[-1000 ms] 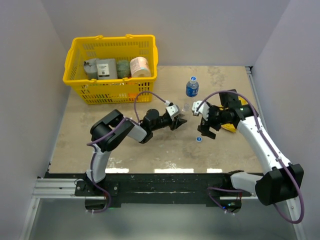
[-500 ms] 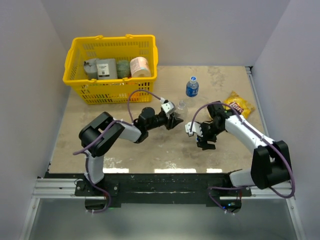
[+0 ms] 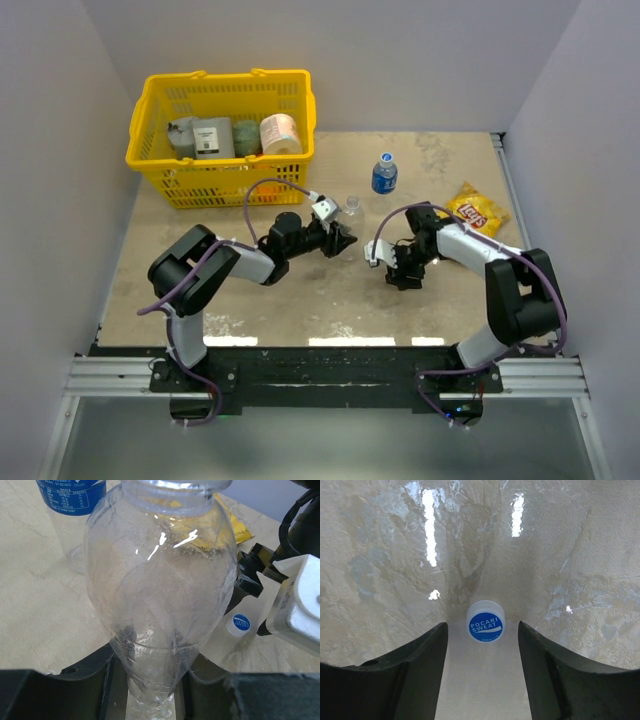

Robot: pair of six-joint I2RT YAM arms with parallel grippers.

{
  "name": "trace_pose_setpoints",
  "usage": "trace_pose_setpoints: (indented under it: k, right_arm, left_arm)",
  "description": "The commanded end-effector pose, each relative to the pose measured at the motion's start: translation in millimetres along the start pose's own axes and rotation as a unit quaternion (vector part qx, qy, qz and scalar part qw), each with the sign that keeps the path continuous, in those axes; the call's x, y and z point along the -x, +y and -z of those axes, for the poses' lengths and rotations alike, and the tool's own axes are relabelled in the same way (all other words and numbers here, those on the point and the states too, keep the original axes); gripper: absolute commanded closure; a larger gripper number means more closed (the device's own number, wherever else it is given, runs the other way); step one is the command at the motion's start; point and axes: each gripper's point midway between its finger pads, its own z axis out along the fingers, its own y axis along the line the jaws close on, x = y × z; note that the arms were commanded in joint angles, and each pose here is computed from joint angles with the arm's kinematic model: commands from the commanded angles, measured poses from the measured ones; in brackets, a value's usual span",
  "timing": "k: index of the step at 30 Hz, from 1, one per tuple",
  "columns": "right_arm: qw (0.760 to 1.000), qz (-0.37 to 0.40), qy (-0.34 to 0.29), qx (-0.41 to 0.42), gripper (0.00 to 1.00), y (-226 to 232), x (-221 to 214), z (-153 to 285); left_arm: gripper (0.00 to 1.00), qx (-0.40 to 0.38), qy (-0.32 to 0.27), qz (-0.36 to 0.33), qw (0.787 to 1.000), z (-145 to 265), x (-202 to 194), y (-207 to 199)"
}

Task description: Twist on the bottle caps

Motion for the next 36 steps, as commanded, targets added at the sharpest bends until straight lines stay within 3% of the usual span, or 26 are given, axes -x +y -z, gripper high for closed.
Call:
trace_pose_setpoints:
  k: [1,10,16,24,27,28,36]
  right_arm:
    - [1.0,0.006,0.006,-0.021,0.43,-16,0,-3]
    - [0.999,0.03,0.013,-0.025,0.64,-7,-7,-4]
    - [0.996,0.003,-0.017,-0.087,0.75,-17,15,30]
    - [0.971,-0.051,-0.145,-0.184,0.72,-26,107,159]
    - [0.962,-0.054,-0.181,-0.197,0.71,-34,139,202]
    - [0.959,-0.048,-0.191,-0.202,0.71,-43,153,217]
    - [0.966,-0.013,-0.226,-0.122,0.69,-30,211,216]
  left_arm:
    - [0.67,0.008,-0.025,-0.001,1.0,4,18,3]
    - [0.66,0.01,-0.018,-0.006,1.0,5,18,5]
    - [0.66,-0.001,0.011,-0.02,1.0,14,22,-2]
    - [0.69,-0.011,0.137,-0.065,0.988,51,-5,-11]
    - [0.76,-0.017,0.154,-0.1,0.983,64,-1,-15]
    - [0.82,-0.02,0.153,-0.113,0.982,66,3,-16]
    - [0.83,-0.035,0.157,-0.223,0.962,81,32,-25]
